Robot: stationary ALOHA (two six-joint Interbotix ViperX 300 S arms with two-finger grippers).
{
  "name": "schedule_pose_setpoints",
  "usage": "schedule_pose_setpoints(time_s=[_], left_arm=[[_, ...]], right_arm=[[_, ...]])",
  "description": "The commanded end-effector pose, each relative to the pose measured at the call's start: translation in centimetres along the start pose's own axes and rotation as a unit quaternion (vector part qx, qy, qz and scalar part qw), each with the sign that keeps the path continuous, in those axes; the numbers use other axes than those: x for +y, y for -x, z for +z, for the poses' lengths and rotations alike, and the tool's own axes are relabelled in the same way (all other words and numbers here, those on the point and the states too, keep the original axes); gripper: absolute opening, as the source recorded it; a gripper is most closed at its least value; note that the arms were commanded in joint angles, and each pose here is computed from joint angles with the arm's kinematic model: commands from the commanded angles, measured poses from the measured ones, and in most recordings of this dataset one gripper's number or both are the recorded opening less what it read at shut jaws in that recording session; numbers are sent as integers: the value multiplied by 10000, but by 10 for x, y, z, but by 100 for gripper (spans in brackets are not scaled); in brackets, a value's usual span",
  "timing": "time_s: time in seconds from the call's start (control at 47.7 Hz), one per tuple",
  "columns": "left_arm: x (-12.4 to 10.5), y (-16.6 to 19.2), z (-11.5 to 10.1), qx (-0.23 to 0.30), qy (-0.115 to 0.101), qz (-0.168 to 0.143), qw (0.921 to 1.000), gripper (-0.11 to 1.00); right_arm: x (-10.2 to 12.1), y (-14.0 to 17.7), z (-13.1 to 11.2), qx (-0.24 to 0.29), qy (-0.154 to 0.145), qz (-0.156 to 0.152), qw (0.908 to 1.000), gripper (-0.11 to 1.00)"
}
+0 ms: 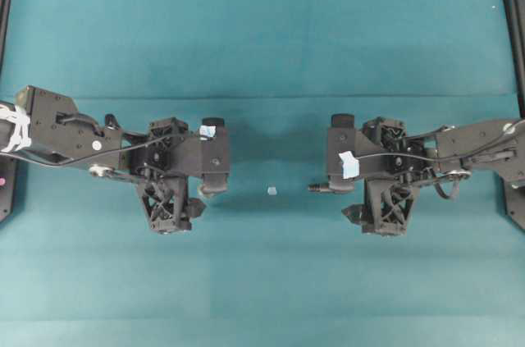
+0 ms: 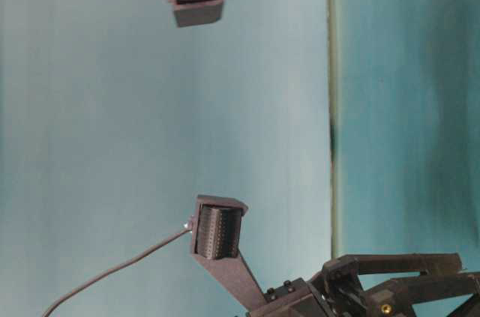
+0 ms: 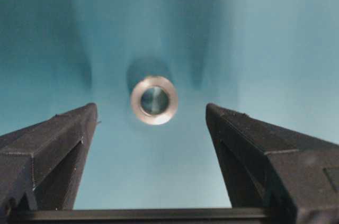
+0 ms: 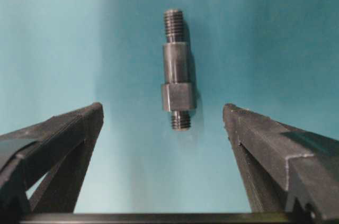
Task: Insert the washer onto the shaft with both hands.
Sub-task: 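Close left gripper on the washer and right gripper on the shaft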
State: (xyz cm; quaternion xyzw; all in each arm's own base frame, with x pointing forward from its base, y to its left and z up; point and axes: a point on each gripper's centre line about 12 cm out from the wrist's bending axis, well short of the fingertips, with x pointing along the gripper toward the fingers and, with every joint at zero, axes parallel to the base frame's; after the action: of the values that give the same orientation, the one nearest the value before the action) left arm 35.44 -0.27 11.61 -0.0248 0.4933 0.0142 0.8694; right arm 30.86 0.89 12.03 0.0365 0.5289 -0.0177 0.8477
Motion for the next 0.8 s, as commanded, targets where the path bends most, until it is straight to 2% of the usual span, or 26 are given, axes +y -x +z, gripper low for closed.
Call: schedule_pose_setpoints(time_s=[0.0, 0.273, 0.587, 0.776], left_arm=[[-1, 2, 5, -107, -14, -10, 9999, 88], [-1, 0, 6, -122, -28, -13, 9999, 88], [-4, -4, 4, -90, -46, -34, 9999, 88], [-4, -6, 4, -113, -46, -37, 9999, 88]], right_arm=[[-2, -2, 3, -70, 34, -8, 10000, 86], [-4, -17, 1, -48, 7, -20, 10000, 86], [-8, -19, 1, -74, -39, -48, 10000, 85], [-10, -19, 0, -98, -58, -59, 9999, 80]])
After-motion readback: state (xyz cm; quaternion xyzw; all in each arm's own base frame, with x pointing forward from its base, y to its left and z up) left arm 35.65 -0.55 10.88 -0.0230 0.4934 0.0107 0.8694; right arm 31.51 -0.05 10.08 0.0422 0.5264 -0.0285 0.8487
